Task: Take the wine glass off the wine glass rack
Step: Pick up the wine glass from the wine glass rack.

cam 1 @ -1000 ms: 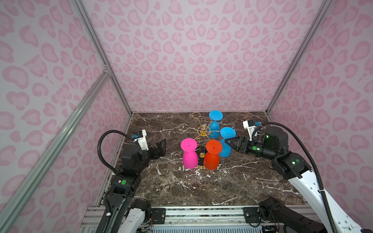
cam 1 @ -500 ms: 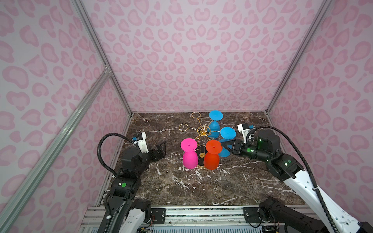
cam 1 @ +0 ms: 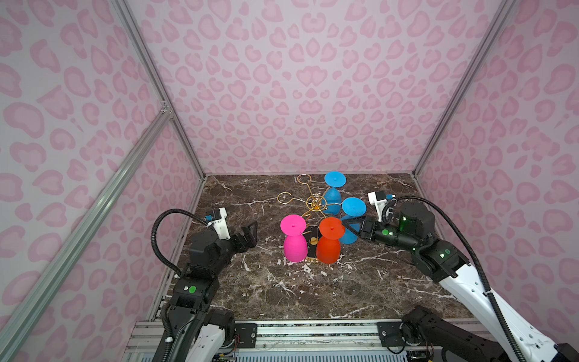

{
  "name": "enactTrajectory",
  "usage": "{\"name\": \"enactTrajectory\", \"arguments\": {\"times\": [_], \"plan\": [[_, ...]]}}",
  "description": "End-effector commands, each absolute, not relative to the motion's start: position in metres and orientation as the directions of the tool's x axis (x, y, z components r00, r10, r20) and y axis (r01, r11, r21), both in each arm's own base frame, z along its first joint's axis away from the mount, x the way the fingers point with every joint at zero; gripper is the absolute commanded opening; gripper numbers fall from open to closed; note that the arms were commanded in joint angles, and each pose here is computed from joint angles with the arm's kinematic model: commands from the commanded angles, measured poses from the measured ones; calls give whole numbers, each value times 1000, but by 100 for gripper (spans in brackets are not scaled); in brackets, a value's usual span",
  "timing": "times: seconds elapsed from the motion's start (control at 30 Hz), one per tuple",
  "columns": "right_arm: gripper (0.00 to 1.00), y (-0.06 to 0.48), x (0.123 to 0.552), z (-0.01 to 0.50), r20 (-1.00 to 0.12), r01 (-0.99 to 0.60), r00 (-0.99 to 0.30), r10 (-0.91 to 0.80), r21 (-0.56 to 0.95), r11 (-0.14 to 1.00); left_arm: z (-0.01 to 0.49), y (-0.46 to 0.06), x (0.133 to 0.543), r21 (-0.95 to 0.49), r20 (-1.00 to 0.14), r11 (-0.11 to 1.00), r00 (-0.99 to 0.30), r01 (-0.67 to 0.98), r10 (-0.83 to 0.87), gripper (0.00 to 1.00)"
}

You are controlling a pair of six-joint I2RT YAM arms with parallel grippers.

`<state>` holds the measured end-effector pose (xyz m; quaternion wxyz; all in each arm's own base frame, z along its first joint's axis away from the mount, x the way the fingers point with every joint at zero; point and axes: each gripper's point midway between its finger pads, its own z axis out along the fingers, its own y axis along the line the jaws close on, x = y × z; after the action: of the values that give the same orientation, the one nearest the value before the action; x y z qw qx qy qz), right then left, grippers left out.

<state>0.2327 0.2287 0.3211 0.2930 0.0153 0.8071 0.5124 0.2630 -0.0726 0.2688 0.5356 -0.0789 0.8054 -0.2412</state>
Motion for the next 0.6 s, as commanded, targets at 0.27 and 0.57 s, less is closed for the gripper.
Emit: {"name": "enactTrajectory", "arguments": {"times": [0.27,0.57], "plan": [[14,231,230,321,-454,-285,-831,322,844,455,261,-70,263,-468,-821,877,-422,111,-385,97],[4,234,229,322,-446,-285,-837,317,850,444,259,-70,263,-470,-818,876,-426,108,-387,97]]}}
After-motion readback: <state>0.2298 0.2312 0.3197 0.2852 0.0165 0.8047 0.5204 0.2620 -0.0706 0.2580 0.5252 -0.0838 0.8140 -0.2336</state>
